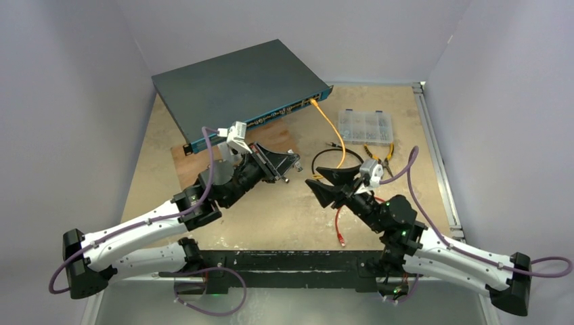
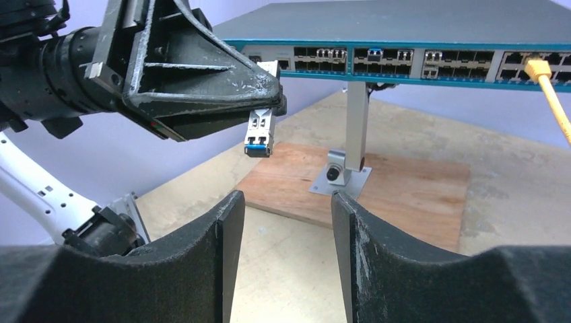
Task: Insert the plug into the switch port
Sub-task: Pick up the plug from the center of the board.
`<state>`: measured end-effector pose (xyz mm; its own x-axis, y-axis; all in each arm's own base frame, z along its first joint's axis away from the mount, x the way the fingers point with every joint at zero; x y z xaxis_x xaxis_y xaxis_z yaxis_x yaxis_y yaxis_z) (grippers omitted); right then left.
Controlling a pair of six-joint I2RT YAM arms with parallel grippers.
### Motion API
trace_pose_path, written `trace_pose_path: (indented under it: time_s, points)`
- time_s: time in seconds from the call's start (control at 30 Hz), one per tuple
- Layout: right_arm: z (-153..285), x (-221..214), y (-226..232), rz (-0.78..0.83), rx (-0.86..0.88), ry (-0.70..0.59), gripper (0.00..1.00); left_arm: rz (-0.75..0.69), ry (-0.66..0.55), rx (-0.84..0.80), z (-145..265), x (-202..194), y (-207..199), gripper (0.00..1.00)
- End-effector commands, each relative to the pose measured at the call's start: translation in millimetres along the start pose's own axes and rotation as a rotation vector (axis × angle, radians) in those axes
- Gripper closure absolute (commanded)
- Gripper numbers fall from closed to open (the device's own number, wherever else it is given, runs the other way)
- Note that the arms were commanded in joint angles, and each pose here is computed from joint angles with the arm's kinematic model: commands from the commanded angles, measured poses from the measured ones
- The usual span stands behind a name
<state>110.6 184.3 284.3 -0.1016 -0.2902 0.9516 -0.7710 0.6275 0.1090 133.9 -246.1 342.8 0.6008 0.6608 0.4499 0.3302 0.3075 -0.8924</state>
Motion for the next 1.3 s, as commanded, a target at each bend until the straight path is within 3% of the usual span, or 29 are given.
trace_pose_path:
  time_s: [0.0,0.33,1.27]
  points:
    - [2.8,13.7,-1.2,0.061,0.026,-0.145,0.47,0.111,-0.031,-0.016,-4.4,5.0,-13.8,1.00]
    - [-9.5,16.5,0.4,0.137,0.045,-0.234,0.51,0.178,-0.003,0.001,-14.5,-3.0,-11.7,1.00]
    - [-23.0,0.3,-0.4,0.186,0.028,-0.184,0.69,0.221,0.007,-0.030,-18.8,-5.6,-15.9,1.00]
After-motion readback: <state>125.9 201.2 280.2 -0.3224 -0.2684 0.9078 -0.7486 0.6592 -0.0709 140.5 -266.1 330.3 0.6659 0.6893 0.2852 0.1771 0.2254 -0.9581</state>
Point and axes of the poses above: each gripper's point midway between its finger pads, its own z axis back along the fingers, its own y axis along the line the jaws close on, x = y × z, the point moved 9 cm from there along z, back along the fingers, and after that the axes turned 8 degrees about z, right-handed, at the moved point
